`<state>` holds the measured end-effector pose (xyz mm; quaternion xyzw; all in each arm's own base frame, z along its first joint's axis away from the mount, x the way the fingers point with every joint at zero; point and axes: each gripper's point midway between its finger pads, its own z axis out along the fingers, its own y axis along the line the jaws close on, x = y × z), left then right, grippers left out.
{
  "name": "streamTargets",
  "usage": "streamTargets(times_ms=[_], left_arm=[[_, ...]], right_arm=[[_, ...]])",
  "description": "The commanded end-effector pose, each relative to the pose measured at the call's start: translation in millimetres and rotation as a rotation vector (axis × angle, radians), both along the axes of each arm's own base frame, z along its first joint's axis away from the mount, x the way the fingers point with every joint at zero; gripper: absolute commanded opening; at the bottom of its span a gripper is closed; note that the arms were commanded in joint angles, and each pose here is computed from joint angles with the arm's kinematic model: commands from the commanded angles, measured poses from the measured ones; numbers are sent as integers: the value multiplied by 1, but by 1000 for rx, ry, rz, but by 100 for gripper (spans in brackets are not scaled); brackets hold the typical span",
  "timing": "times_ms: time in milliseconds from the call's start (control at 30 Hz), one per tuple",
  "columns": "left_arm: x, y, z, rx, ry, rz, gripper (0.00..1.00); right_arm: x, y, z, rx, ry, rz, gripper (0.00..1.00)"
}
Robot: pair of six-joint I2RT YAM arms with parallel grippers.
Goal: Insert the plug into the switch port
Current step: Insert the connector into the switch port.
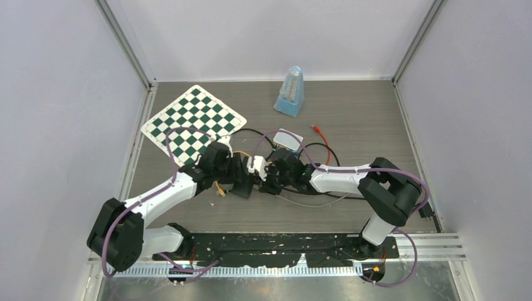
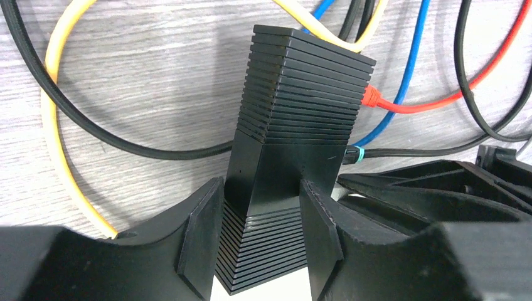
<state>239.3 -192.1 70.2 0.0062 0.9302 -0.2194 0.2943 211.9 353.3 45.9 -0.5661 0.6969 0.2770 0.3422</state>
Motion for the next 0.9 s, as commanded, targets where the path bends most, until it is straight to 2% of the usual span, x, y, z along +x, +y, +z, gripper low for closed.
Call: streamTargets(times_ms=[0,133,167,267,433,467,567,600,633,700,800,833,867], left_arm=[[-8,-9,-3,1,93,-58,48],[2,-6,2,3,88,-36,49],[4,-5,4,6,87,-30,49],[12,-1,13,24,68,-10,50],[18,6,29,50,29,7,57],[18,7,34,50,21,3,62],[12,5,61,23,-39,-55,79],[10,5,74,17,-67,-70,83],[9,9,85,24,-96,-72,86],[6,17,106,37,-149,-80,99],[-4,21,133,34,-230,-134,100],[-8,23,141,26,-261,-145,100],[-11,25,144,27,-279,-151,100]], right_arm=[[40,31,58,210,-187,2,18],[44,29,58,191,-163,-16,29],[44,27,56,181,-149,-24,36],[47,18,61,177,-131,-97,40],[53,-7,77,196,-104,-293,57],[53,-14,84,207,-106,-335,57],[66,-47,113,271,-87,-613,61],[66,-61,108,251,-69,-674,64],[72,-76,119,293,-70,-785,66],[82,-115,121,306,-87,-987,72],[95,-194,118,266,-138,-1372,81],[91,-215,118,240,-139,-1456,82],[95,-243,121,273,-145,-1612,82]])
